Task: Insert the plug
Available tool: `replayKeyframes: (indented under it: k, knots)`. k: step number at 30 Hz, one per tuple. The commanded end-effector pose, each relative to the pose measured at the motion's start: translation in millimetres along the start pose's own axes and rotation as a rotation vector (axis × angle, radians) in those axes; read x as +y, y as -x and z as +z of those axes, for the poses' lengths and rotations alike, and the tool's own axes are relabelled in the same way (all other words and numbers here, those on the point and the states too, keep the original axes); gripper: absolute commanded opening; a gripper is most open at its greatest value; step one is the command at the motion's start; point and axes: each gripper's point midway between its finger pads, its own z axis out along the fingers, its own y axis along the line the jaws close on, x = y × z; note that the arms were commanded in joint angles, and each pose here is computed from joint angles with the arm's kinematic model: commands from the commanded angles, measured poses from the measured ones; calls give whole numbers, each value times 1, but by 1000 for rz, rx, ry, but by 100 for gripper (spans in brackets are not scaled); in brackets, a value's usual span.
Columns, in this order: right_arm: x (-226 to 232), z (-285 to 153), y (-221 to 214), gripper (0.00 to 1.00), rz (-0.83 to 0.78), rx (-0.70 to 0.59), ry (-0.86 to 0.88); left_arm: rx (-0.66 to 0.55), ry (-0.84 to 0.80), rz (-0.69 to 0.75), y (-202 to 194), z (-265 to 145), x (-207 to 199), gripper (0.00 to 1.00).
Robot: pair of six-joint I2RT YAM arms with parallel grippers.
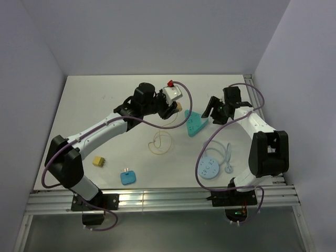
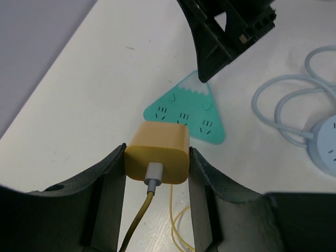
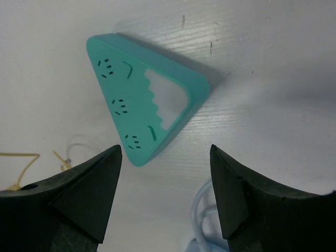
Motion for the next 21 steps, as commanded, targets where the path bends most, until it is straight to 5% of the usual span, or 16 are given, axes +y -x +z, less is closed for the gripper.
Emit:
replayKeyframes:
  k: [1,11,18,21]
  knots:
    - [17,0,22,76,64,-75,75,-13,-63,91,8,4,8,0]
    - [4,32,21,77,125,-20,92,156,34,174,-29,21,63,0]
    - [-1,48,22,74,125,3,82,150,232,155,-21,-8,138,0]
    - [-2,56,21,72,129,13,91,140,208,172,-15,-8,139,0]
